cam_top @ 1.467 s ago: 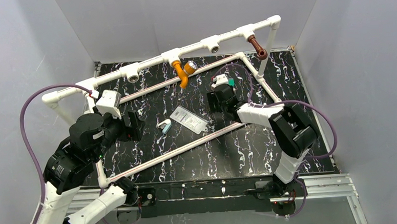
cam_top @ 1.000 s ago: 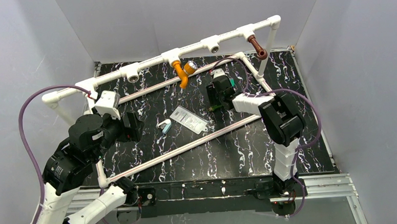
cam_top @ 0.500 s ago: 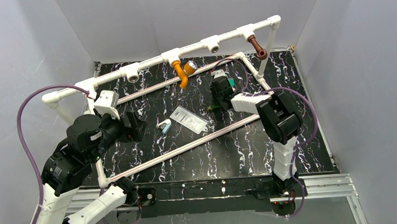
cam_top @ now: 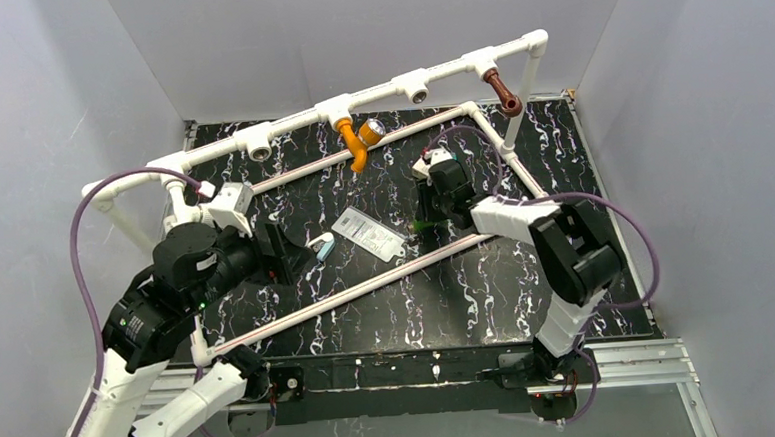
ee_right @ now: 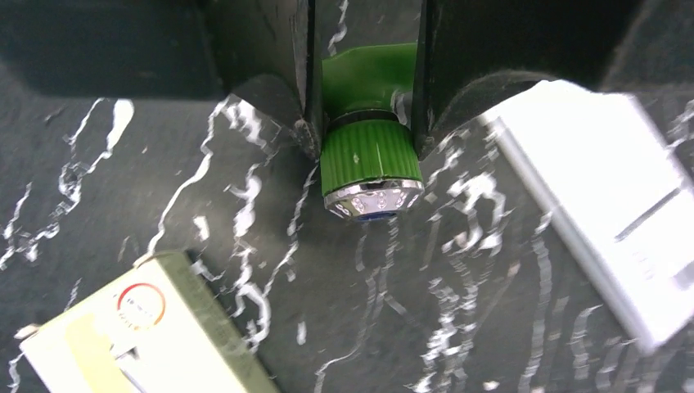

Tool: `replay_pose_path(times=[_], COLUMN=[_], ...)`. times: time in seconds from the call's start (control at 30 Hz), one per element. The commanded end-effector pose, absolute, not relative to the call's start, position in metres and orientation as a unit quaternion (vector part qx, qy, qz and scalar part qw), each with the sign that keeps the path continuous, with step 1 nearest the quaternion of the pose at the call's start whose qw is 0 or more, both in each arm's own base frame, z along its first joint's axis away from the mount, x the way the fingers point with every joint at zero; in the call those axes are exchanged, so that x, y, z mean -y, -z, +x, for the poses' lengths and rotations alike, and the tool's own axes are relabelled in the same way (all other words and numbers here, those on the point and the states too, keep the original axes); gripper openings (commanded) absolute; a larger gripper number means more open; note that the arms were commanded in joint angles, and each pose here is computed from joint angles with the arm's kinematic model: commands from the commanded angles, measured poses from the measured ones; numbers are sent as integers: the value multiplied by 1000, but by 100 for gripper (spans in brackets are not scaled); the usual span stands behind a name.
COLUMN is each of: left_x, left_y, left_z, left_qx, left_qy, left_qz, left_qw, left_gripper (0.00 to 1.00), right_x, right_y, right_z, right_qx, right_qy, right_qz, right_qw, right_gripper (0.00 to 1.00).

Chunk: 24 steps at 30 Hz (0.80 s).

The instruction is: Install the water faucets

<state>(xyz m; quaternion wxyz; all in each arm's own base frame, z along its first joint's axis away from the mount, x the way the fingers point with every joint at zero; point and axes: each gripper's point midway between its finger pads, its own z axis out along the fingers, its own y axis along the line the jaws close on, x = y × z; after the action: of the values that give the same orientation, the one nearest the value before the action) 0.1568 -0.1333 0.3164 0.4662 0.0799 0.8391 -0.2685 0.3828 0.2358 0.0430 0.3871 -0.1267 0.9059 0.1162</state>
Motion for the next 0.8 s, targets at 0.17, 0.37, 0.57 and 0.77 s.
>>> replay_pose_path(times=[0.17, 0.37, 0.57, 0.77], left_x=[162, 177, 183, 189], left_y=[-294, -272, -254, -247], left_z=[144, 140, 138, 136], left_qx=[-841, -853, -851, -844], left_qy=[359, 387, 409, 435], left_qz=[34, 10, -25, -55], left_qw=[404, 351, 328, 308], left_gripper=[80, 78, 74, 72], right_x=[-285, -315, -331, -344], right_y=[-135, -169, -195, -201], right_z=[320, 271, 233, 206], right_qx=[-856, -842, -830, -831], right_qy=[-313, -363, -397, -406], right_qz=[-104, -103, -79, -79], right_qw=[397, 385, 384, 373], right_gripper=[1, 1, 1, 1])
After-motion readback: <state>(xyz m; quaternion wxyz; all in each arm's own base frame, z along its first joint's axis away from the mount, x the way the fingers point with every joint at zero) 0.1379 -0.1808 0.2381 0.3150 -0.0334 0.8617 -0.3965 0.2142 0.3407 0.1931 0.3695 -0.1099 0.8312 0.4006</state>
